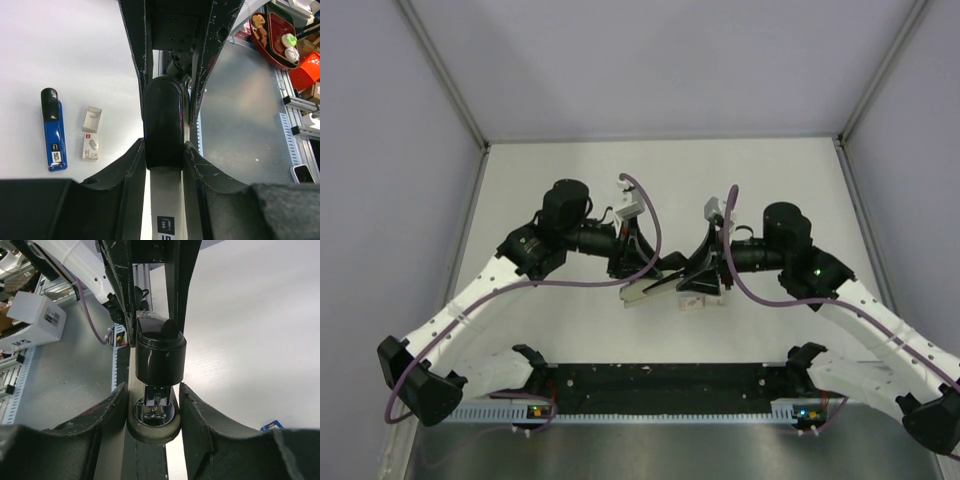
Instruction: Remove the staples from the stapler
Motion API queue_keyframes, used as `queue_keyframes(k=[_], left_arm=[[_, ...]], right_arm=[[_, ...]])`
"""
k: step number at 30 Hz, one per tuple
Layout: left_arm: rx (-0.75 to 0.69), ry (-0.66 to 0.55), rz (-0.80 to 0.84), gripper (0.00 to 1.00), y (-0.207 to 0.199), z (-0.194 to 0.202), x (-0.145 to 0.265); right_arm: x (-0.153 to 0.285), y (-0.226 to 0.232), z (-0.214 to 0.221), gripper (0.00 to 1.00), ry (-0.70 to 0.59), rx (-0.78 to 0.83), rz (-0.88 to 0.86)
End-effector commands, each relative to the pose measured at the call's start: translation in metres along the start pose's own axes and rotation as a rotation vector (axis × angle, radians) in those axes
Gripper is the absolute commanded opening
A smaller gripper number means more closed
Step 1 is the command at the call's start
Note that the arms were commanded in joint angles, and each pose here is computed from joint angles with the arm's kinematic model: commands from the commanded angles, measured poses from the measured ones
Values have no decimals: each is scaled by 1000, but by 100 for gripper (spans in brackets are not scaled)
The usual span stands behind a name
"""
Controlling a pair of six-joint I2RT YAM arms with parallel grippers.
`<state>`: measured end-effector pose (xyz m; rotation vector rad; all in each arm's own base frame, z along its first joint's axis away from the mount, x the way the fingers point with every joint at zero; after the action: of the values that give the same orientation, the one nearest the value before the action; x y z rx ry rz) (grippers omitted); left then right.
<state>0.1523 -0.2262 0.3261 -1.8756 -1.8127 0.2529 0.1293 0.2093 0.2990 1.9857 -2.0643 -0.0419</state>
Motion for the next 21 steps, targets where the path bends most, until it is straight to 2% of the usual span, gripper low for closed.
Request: queue_keyframes(k=[1, 4, 11, 17, 21], left_arm=[[-120, -139, 23, 0, -21, -27, 9], [-145, -233, -17, 0, -23, -36, 12], [-174, -392, -72, 0, -23, -53, 15], [-155, -632, -219, 0, -7, -58, 23], [-158, -762, -277, 0, -1, -57, 31]], right_arm=[[0, 8, -1, 11, -42, 19, -28], [0, 9, 5, 0, -55, 2, -11], [-2, 3, 16, 0, -109, -68, 63], [-14, -9, 24, 0, -242, -230, 115], [-19, -10, 26, 0, -306, -272, 118]])
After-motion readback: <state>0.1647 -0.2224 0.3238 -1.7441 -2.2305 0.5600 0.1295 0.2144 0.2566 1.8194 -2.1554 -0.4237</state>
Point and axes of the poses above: each gripper's point midway between its finger pads, its own x axis back along the fingers, its own y axis along the line the jaws close on, z = x × y, the point moved 7 cm from there along x, back along the fingers, and after that the axes turned 7 degrees about x, right-handed, at the moved point
